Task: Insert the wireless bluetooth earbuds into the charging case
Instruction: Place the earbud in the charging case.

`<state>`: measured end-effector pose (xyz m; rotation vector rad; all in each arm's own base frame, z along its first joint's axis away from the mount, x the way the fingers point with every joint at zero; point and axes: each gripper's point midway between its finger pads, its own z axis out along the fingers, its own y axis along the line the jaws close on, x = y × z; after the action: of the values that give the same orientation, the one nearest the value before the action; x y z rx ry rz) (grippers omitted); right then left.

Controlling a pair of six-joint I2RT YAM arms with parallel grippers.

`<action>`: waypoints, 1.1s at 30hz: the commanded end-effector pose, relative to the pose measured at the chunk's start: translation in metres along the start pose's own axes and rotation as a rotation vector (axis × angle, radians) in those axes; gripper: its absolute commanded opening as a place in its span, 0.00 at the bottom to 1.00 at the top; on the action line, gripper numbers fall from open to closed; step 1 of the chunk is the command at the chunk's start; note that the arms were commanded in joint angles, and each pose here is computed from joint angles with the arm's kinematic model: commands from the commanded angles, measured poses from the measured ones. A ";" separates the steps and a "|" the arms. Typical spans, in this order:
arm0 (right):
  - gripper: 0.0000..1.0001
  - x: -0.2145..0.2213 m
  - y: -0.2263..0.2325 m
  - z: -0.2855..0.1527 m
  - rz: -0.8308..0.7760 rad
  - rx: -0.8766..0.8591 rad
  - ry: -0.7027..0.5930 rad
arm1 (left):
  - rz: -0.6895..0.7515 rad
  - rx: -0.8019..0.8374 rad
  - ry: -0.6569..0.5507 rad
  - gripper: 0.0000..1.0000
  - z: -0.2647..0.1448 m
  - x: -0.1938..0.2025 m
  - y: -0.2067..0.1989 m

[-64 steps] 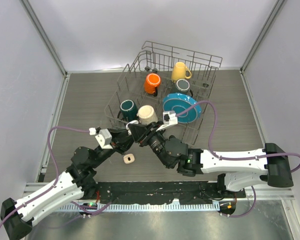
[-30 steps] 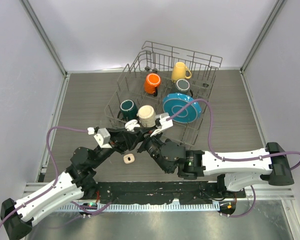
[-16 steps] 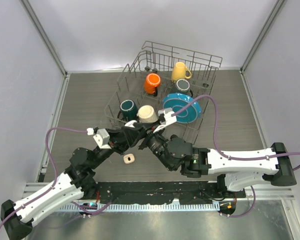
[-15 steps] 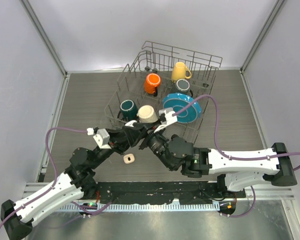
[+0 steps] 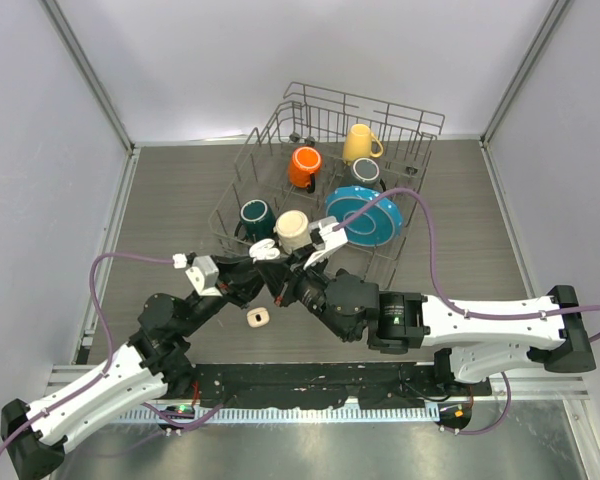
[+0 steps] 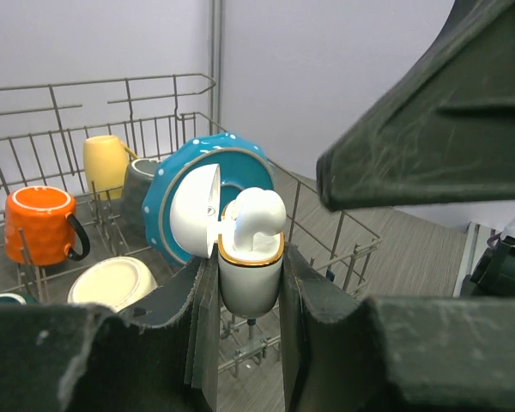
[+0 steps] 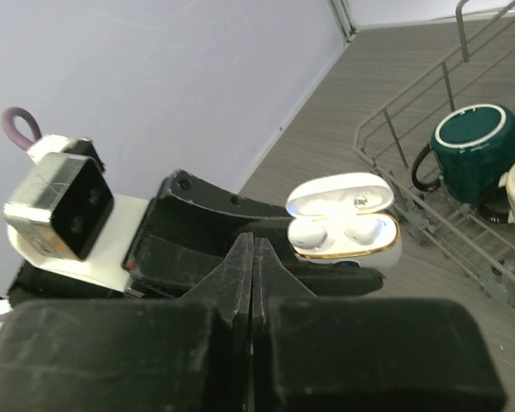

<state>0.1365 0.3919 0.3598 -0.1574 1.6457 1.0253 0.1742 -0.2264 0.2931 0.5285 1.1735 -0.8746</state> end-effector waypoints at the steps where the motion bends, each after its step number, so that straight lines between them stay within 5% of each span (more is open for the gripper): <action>1: 0.01 -0.010 -0.005 -0.003 0.019 0.038 -0.004 | -0.002 0.024 -0.091 0.00 0.004 -0.035 -0.006; 21: 0.01 -0.028 -0.024 -0.001 0.033 0.060 -0.047 | -0.015 0.053 -0.083 0.00 0.002 -0.034 -0.012; 27: 0.25 -0.044 -0.019 -0.012 0.047 0.007 -0.078 | -0.013 0.061 -0.050 0.00 0.002 -0.024 -0.013; 33: 0.41 -0.060 -0.066 -0.014 0.093 0.240 -0.076 | -0.006 0.199 -0.004 0.00 0.003 -0.014 -0.036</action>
<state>0.1631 0.3489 0.3649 -0.0603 1.6573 0.9535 0.1611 -0.2339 0.2945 0.5871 1.1604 -0.9412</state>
